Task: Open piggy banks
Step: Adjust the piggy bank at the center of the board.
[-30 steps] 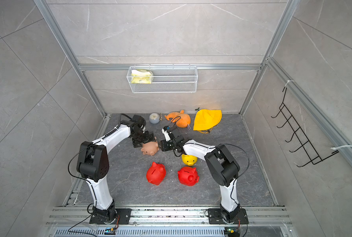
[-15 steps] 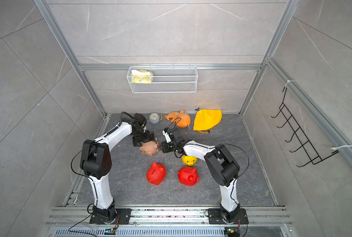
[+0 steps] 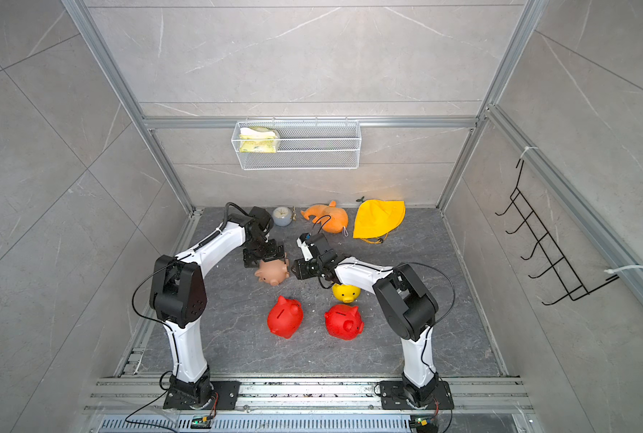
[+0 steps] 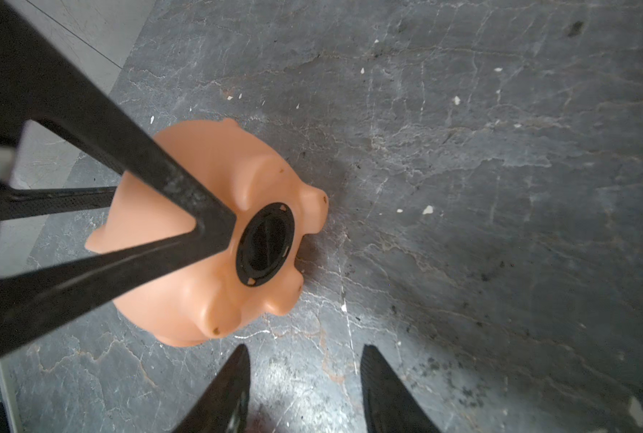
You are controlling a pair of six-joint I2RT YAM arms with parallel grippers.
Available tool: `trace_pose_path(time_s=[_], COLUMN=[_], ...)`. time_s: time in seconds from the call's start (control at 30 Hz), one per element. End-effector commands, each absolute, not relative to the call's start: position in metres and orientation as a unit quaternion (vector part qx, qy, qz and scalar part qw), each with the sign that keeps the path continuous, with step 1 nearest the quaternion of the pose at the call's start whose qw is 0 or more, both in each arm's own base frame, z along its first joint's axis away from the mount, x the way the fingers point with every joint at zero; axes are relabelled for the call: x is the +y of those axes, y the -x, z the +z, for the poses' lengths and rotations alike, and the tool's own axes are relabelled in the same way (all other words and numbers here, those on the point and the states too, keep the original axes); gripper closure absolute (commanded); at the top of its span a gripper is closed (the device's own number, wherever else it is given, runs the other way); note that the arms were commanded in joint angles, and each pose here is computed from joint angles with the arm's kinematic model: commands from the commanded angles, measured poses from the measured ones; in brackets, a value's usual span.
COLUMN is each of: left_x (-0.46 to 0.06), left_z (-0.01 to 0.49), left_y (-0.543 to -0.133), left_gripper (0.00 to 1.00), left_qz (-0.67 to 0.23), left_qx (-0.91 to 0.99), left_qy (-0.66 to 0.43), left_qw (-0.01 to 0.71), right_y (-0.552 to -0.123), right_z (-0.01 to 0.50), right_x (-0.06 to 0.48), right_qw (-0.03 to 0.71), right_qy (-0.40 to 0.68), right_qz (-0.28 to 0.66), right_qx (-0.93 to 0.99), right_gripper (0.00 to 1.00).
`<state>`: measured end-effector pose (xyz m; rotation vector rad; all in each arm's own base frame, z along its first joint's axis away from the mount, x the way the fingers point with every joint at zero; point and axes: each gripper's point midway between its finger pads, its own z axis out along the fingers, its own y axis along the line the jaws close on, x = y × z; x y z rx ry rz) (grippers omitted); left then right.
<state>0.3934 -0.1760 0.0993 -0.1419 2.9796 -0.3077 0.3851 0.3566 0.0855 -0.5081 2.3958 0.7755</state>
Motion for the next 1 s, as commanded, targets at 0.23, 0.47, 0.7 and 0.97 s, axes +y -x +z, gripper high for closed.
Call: trace_pose_path(time_s=[0.23, 0.47, 0.7, 0.97], left_x=[-0.171, -0.170, -0.181, -0.186], left_z=[0.096, 0.081, 0.082, 0.076], left_y=[-0.383, -0.384, -0.383, -0.381], left_gripper=[0.00, 0.02, 0.04, 0.03], left_qz=[-0.063, -0.075, -0.126, -0.160], left_qx=[0.996, 0.995, 0.989, 0.982], left_qy=[0.036, 0.039, -0.045, -0.087], left_qw=[0.048, 0.046, 0.065, 0.060], right_y=[-0.384, -0.382, -0.382, -0.386], right_z=[0.087, 0.088, 0.105, 0.121], right_x=[0.350, 0.349, 0.359, 0.381], right_qw=[0.287, 0.290, 0.299, 0.289], right_qy=[0.187, 0.194, 0.204, 0.190], right_qz=[0.284, 0.289, 0.355, 0.418], right_qx=[0.896, 0.892, 0.862, 0.840], right_gripper=[0.46, 0.48, 0.59, 0.68])
